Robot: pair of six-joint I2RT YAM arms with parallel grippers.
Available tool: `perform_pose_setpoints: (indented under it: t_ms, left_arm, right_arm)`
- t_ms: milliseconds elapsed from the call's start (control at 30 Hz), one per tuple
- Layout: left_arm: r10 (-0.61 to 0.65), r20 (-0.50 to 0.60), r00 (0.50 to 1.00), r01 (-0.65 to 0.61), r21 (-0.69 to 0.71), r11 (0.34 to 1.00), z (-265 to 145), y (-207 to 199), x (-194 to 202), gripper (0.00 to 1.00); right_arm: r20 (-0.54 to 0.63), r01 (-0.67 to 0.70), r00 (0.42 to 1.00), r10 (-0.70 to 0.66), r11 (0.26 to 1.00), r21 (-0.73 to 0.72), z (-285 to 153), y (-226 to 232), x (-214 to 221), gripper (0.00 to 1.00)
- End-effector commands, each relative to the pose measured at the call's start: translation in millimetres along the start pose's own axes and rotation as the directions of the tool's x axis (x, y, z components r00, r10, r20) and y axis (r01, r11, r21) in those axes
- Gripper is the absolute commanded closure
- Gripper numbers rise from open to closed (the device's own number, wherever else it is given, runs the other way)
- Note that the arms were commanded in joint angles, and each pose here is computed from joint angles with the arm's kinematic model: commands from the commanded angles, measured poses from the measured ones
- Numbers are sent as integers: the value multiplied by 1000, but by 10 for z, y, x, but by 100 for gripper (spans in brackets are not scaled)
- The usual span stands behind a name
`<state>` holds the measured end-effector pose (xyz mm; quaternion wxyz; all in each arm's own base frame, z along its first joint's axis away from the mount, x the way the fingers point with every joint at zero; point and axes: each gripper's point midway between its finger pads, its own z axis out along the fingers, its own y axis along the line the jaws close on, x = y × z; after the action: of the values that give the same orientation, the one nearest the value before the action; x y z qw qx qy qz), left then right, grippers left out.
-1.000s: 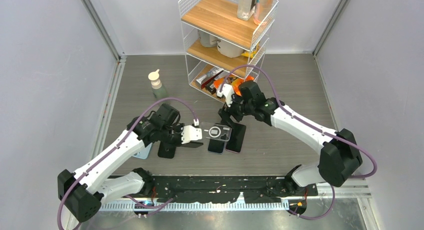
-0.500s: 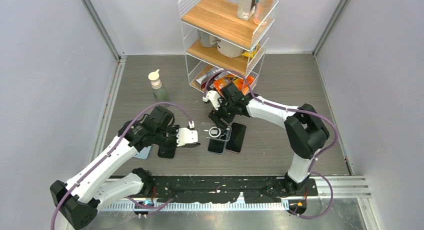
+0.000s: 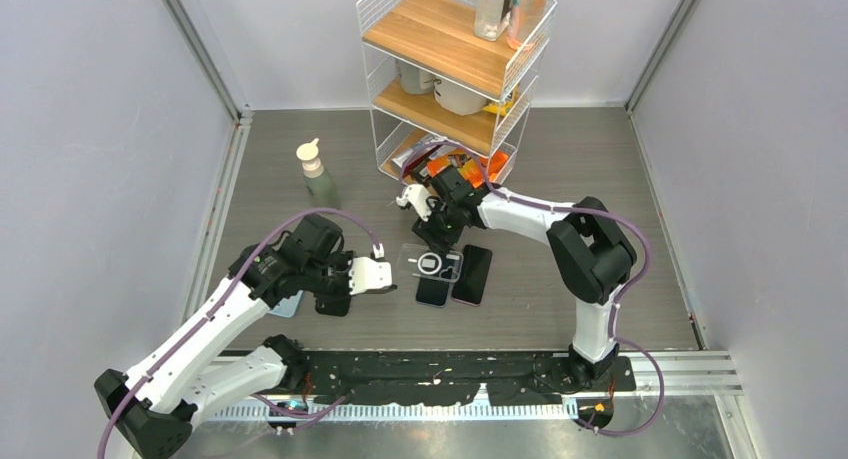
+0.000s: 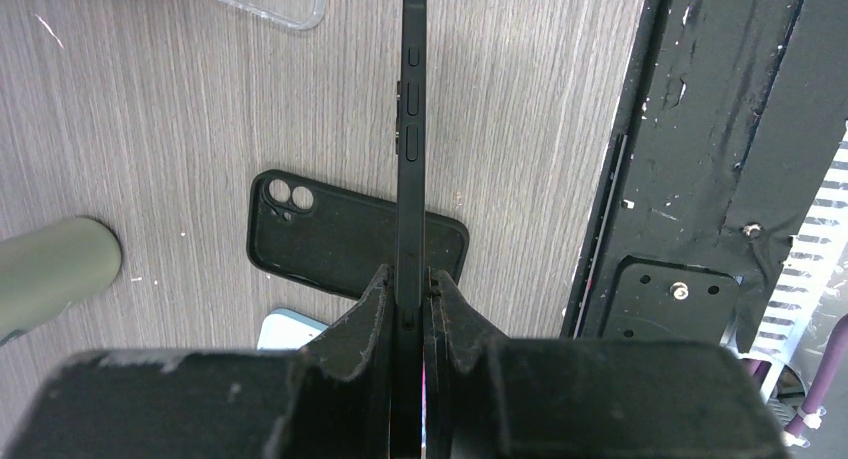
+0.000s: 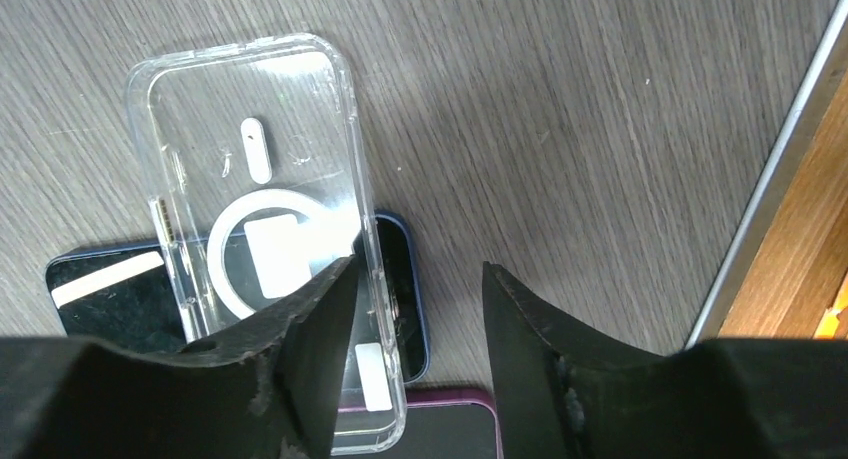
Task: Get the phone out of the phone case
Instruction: Adjust the phone case at the center of the board.
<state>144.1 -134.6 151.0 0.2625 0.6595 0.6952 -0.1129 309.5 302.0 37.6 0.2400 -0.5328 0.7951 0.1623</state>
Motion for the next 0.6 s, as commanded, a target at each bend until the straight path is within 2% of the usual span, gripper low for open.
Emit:
perform_pose_setpoints:
  t_ms: [0, 433, 567]
  left_arm:
    - [22, 35, 999, -20, -42, 999, -67, 79, -81, 100]
    - [30, 16, 999, -29, -71, 997, -33, 132, -32, 100]
    - [18, 5, 1000, -18, -79, 997, -37, 151, -2, 100]
  right_arm:
    - [23, 22, 1000, -22, 1000, -3, 13, -21, -158, 51]
    - [24, -2, 1000, 3, 998, -58, 33, 108, -182, 92]
    - [52, -28, 998, 32, 997, -73, -62, 150, -289, 94]
